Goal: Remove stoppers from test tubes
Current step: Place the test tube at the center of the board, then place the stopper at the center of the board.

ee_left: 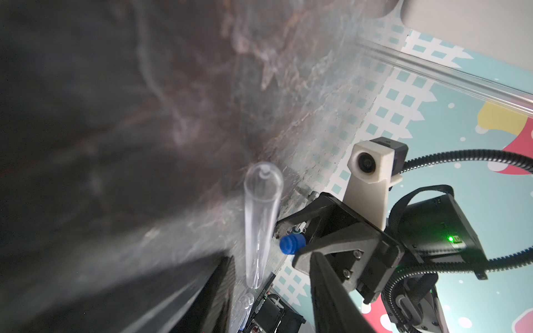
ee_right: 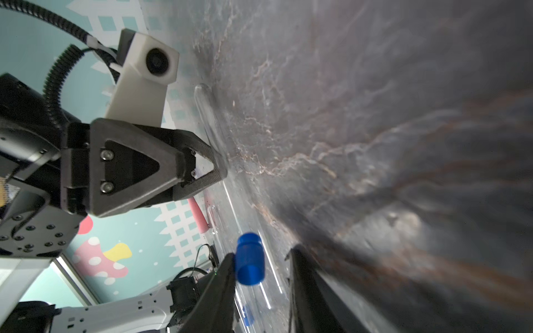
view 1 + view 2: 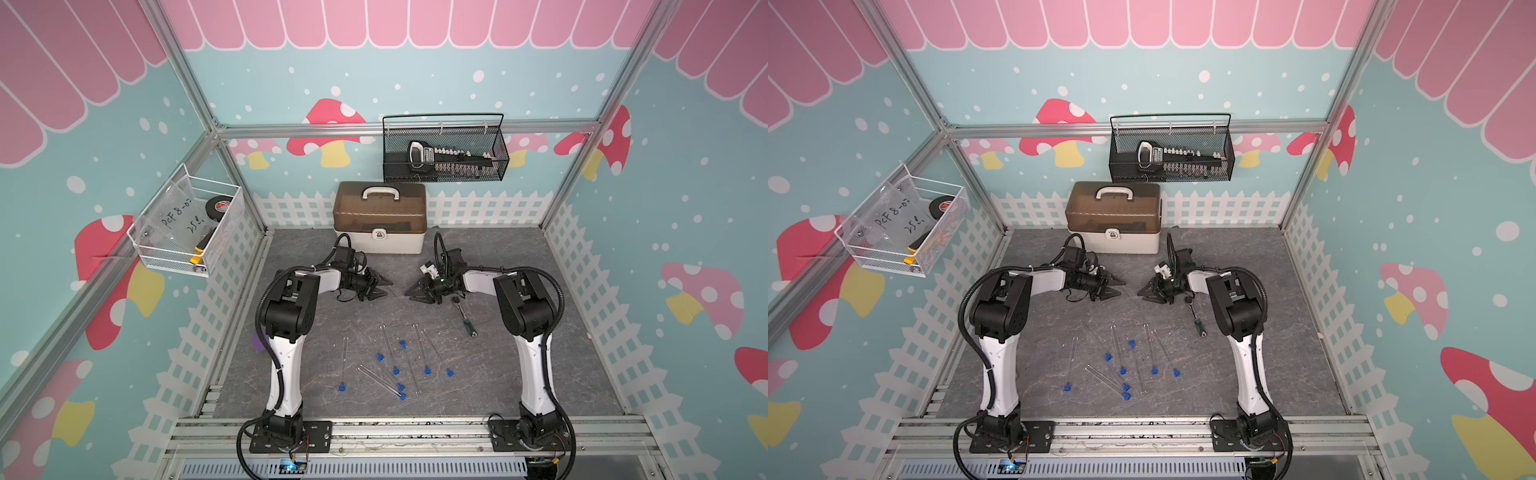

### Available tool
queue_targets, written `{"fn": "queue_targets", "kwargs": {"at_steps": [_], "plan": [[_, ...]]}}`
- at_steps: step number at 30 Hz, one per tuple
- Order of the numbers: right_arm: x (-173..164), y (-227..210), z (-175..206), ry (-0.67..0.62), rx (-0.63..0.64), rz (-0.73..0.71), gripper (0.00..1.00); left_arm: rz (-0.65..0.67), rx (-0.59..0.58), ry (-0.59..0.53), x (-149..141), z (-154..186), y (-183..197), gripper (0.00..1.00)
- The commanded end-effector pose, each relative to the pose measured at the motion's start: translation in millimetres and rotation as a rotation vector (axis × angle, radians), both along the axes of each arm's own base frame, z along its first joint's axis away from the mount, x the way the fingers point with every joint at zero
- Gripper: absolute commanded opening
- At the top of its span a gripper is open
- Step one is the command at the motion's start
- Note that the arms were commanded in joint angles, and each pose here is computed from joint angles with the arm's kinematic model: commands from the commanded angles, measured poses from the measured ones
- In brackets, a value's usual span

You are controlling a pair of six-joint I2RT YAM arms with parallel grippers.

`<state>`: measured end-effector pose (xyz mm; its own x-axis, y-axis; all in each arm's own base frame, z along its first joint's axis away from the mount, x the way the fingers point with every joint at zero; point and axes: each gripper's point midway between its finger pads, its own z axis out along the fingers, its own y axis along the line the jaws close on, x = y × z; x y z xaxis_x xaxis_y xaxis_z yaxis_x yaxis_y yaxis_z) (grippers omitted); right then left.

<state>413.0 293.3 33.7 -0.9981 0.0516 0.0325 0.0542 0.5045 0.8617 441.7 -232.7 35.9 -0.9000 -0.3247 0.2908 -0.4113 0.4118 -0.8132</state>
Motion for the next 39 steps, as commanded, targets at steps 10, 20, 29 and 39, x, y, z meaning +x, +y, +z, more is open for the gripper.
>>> {"fn": "queue_targets", "kwargs": {"at_steps": [10, 20, 29, 39], "plan": [[-17.4, -20.0, -43.4, 0.111, -0.203, 0.01, 0.4, 0.012, 0.065, 0.088, -8.9, -32.5, 4.8, 0.44], [-25.6, -33.9, -65.1, 0.182, -0.316, 0.014, 0.4, 0.007, 0.058, 0.09, -8.9, -32.3, 3.4, 0.44], [-32.0, -34.0, -76.4, 0.229, -0.341, 0.05, 0.41, -0.004, 0.045, 0.09, -6.5, -32.5, -9.0, 0.44], [-38.5, -42.8, -79.0, 0.285, -0.443, 0.058, 0.5, -0.014, 0.028, 0.083, -6.3, -27.7, -20.8, 0.44]]}}
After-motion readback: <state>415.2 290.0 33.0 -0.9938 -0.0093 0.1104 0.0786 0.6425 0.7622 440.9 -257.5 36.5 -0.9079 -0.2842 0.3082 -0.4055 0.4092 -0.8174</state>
